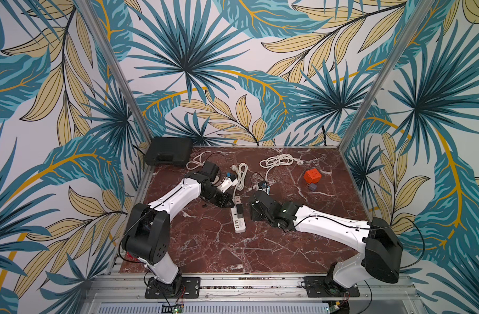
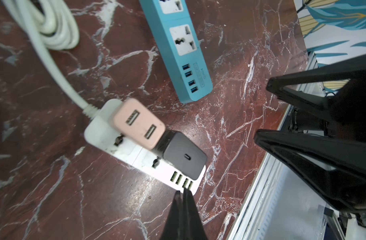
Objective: Pull the plug off the socket
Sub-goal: Move the socket to the center of the board, then remove the plug from the socket.
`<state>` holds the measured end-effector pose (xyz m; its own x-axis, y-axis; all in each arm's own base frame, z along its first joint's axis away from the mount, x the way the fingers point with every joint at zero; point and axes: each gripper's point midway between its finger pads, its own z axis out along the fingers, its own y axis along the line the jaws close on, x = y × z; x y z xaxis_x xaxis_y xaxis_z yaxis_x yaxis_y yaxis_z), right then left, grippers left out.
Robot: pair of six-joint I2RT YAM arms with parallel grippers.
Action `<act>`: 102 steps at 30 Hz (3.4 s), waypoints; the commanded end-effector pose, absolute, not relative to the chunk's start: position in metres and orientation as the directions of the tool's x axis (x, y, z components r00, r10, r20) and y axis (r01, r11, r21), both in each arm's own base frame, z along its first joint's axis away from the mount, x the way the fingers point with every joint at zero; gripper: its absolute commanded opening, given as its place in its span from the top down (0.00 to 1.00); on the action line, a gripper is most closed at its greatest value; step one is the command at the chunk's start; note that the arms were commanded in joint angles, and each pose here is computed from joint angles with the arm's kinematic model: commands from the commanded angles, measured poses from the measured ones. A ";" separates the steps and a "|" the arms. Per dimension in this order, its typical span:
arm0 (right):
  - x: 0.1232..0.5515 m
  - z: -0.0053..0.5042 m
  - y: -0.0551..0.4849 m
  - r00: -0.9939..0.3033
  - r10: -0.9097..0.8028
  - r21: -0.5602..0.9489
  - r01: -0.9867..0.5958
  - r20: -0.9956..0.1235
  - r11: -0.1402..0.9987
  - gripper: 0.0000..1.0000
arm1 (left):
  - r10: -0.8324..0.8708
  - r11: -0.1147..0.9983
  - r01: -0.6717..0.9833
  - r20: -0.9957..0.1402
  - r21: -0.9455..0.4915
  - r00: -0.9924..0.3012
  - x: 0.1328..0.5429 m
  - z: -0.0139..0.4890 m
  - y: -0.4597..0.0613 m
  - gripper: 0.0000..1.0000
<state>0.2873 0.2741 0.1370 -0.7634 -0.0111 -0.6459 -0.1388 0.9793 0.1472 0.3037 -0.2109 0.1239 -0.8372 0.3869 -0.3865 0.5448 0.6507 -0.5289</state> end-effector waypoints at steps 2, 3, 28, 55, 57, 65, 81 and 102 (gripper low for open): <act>0.287 0.126 0.280 -0.778 -0.002 0.169 -0.139 -0.628 0.976 0.37 | 0.334 0.694 0.494 -0.373 -0.524 -0.866 0.316 0.117 -0.198 1.00; 0.288 0.126 0.283 -0.777 0.000 0.175 -0.141 -0.629 0.974 0.37 | 0.334 0.691 0.486 -0.359 -0.535 -0.871 0.316 0.114 -0.200 1.00; 0.303 0.121 0.314 -0.793 -0.068 0.153 -0.200 -0.605 0.968 0.37 | 0.371 0.688 0.412 -0.198 -0.597 -0.907 0.334 0.066 -0.221 1.00; 0.309 0.088 0.340 -0.829 -0.210 0.056 -0.278 -0.518 0.959 0.45 | 0.343 0.698 0.387 -0.193 -0.602 -0.919 0.333 0.051 -0.216 1.00; 0.311 0.086 0.340 -0.830 -0.211 0.047 -0.273 -0.516 0.961 0.45 | 0.342 0.700 0.384 -0.190 -0.602 -0.920 0.333 0.051 -0.216 1.00; 0.310 0.080 0.340 -0.833 -0.213 0.041 -0.271 -0.511 0.962 0.52 | 0.341 0.701 0.383 -0.188 -0.602 -0.921 0.333 0.050 -0.215 1.00; 0.306 0.073 0.356 -0.829 -0.220 0.058 -0.290 -0.515 0.955 0.57 | 0.334 0.700 0.368 -0.175 -0.613 -0.926 0.334 0.046 -0.215 1.00; 0.306 0.098 0.354 -0.778 -0.206 0.011 -0.264 -0.593 0.965 0.78 | 0.332 0.698 0.363 -0.169 -0.618 -0.928 0.335 0.044 -0.214 1.00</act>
<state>0.3033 0.3492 0.0759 -0.8058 -0.2338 -0.5440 -0.2754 0.9613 -0.0052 0.3375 -0.2174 0.0560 -0.9237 0.3307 -0.1936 0.3768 0.6921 -0.6156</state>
